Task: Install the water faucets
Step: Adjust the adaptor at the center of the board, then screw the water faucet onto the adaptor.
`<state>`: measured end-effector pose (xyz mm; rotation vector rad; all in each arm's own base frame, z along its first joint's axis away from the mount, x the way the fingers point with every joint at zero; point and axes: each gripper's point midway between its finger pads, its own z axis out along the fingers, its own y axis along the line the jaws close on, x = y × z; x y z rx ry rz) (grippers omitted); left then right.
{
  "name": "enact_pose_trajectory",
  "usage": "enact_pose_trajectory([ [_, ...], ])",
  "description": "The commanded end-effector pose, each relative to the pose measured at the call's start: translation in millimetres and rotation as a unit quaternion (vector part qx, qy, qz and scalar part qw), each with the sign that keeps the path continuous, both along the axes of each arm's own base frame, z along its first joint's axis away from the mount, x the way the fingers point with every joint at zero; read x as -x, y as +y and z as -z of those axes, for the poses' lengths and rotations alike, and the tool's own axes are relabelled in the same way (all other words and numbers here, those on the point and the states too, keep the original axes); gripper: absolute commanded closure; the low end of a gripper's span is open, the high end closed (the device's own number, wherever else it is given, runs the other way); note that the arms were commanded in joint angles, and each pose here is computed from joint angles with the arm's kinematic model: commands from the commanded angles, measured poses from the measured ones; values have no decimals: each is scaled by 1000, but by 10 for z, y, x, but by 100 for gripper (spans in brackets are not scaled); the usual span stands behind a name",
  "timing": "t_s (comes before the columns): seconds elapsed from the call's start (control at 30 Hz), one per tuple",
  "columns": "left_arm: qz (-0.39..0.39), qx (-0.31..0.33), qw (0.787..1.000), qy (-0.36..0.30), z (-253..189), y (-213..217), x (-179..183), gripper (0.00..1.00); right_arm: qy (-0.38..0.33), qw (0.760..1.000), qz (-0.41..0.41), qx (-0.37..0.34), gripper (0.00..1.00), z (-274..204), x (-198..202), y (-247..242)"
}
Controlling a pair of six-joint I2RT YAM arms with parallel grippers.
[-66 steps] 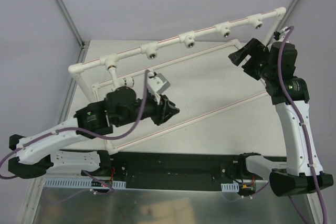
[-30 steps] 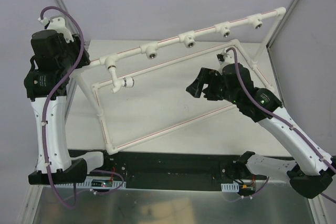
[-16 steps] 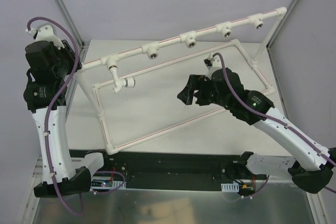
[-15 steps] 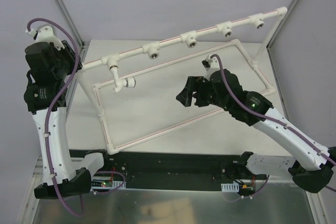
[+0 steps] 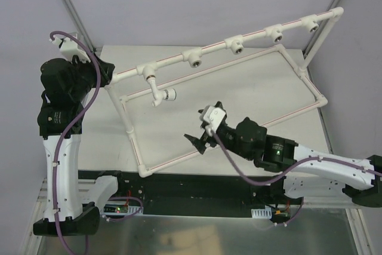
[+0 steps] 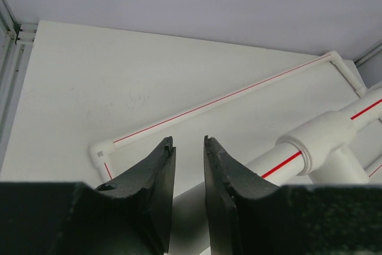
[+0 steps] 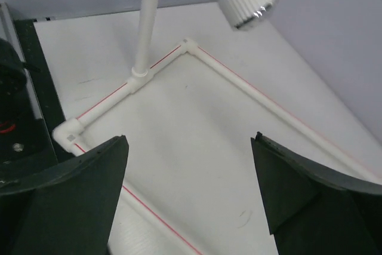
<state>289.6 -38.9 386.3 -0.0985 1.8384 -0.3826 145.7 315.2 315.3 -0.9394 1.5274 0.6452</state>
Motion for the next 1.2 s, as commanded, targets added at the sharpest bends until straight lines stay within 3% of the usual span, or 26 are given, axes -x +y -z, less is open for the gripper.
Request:
enact_pose_trajectory([
  [0.0,64,41,981,181,844,-285,326,73,-285,958,-2,15,6,-497,-56,147],
  [0.3,84,40,979,181,902,-335,342,69,-413,909,54,5,4,-978,-148,422],
  [0.7,95,39,978,182,928,-359,330,67,-437,899,29,25,7,-1080,-151,955],
  [0.8,94,37,978,180,929,-355,321,67,-435,899,36,39,13,-1028,-220,1069],
  [0.97,97,36,978,179,938,-361,327,66,-416,905,63,56,34,-933,-389,1145],
  [1.17,96,34,979,179,972,-353,334,65,-393,912,100,65,49,-856,-567,1095],
])
